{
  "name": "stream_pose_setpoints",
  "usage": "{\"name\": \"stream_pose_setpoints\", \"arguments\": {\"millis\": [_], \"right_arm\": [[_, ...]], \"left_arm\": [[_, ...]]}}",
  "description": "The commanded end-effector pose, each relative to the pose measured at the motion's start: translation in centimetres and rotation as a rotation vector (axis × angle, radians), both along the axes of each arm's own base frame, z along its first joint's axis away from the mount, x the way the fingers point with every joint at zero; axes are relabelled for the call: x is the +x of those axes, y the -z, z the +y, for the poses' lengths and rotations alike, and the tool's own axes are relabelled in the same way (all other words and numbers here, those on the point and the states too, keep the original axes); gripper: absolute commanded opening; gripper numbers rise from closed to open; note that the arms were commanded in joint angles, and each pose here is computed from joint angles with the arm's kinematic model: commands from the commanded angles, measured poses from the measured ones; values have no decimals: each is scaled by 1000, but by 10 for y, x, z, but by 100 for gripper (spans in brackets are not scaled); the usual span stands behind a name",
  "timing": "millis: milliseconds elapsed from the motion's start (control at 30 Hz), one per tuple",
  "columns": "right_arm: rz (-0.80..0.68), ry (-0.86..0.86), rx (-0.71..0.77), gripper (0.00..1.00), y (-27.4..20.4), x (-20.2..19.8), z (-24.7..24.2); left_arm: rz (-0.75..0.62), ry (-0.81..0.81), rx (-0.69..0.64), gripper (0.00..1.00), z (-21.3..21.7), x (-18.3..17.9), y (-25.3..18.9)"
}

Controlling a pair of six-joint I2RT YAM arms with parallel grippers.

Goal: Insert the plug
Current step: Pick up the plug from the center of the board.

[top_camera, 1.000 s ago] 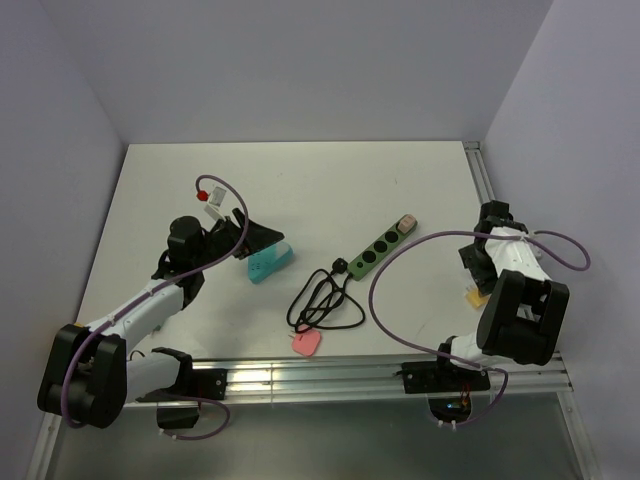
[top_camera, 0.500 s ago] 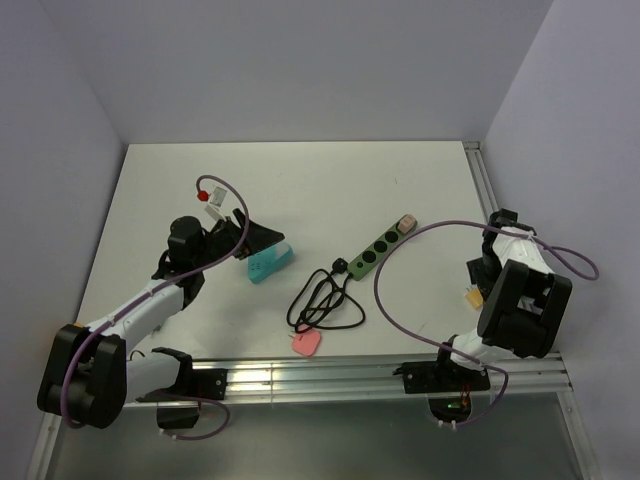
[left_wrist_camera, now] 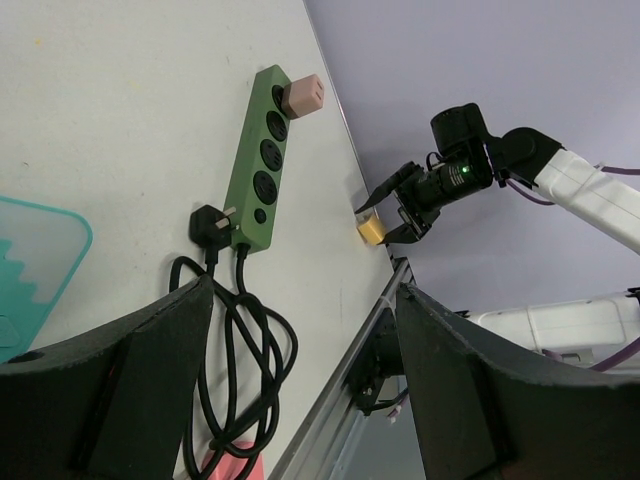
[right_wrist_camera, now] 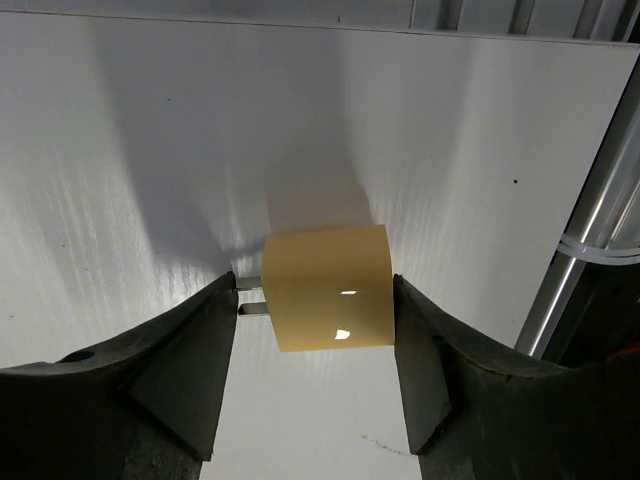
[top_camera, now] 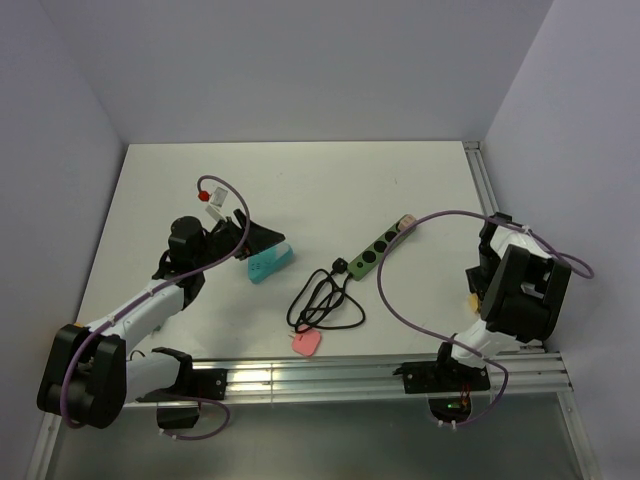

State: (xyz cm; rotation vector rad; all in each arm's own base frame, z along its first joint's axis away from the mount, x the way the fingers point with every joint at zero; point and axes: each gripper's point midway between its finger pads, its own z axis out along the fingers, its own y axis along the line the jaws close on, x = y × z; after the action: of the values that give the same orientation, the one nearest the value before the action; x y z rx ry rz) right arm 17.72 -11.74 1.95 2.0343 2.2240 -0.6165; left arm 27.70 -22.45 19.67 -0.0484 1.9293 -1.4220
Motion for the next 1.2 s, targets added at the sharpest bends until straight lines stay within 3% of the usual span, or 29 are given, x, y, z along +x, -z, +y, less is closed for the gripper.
{"name": "stream_pose_setpoints", "arguments": {"millis": [0,167,300,533,767,1000,1167], "right_arm": [[-59,21,-64,47,-12,10,-11],[-112,-35,-53,37,-14,21,-8],[-262,-160,-33,36,-26,49,5],[-612,-420,-45,37,-92,101,50],[-818,-765,74,39,-138,134,113],[-980,-1009,333,39,-156,151,206],[-1097,-1065,435,40,-184,161,262]], "left_arm": [[-78,23,-13,79,-3,-1,-20],[-86,12,-5,79,-2,0,-21],[-84,7,-1,79,-2,2,-19],[-56,26,-7,79,-7,2,-10],[-84,39,-7,79,-11,0,-15],[-146,119,-8,80,-41,-14,-22],[-226,167,7,93,-67,-27,-24]]}}
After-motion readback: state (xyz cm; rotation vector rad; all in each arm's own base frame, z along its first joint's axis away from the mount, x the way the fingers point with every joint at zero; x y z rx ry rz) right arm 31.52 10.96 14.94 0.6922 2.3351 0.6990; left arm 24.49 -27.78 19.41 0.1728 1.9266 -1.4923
